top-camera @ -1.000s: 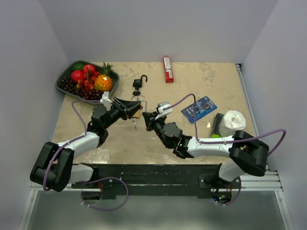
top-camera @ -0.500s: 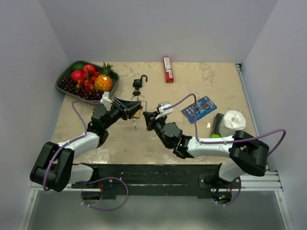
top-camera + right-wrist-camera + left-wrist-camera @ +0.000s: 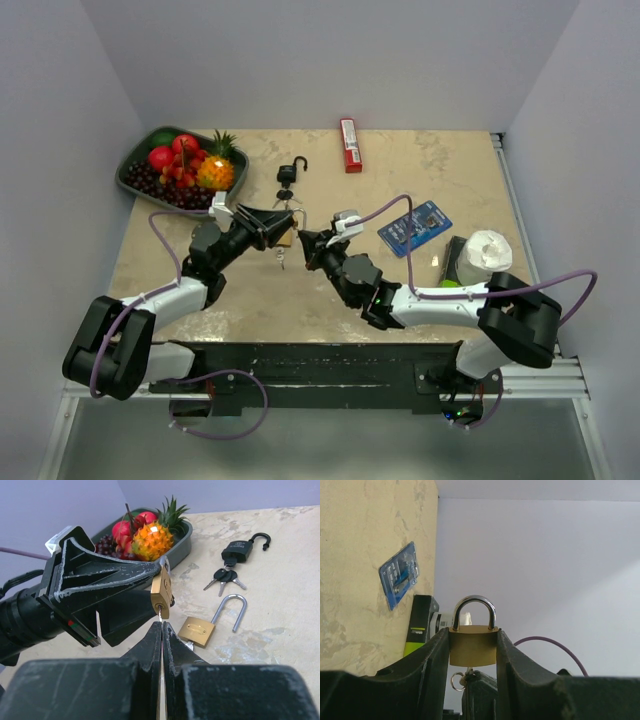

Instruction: Unlock with the key

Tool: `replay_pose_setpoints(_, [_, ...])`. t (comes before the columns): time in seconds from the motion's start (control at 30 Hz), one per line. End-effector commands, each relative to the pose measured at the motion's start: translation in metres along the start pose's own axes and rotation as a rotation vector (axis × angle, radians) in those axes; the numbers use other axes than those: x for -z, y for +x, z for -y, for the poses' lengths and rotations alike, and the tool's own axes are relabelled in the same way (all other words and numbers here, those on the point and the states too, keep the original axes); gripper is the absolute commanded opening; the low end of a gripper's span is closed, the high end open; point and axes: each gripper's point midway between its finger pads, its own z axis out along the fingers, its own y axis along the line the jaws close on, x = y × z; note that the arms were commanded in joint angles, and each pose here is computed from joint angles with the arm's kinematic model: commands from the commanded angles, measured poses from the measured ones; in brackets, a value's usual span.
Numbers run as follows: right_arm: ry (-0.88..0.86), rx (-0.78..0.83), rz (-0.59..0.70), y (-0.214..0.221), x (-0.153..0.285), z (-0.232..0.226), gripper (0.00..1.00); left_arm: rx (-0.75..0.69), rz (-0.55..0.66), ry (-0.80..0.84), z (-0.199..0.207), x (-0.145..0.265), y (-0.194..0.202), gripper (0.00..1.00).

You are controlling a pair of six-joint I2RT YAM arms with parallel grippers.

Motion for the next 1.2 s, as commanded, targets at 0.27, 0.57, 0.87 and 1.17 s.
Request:
replay_pose_setpoints(0.27, [0.018,-0.131,0.101,-0.032,-0.017,0.006,0.00,-0.012,-0.072,0.158,0.035,0.010,0.026,0.00])
replay_pose_setpoints(0.57, [0.022,-0.114,0.103,-0.027,-0.022,0.005,0.00,0.000,-0.092,0.184,0.044,0.007,0.038,0.00])
replay_pose_setpoints(0.87, [0.054,-0.085,0.121,-0.022,-0.026,0.012,0.00,0.005,-0.134,0.218,0.058,0.004,0.058,0.00])
replay_pose_setpoints(1.17, [0.098,-0.043,0.161,-0.024,-0.034,0.023,0.00,0.000,-0.158,0.234,0.068,0.003,0.073,0.00])
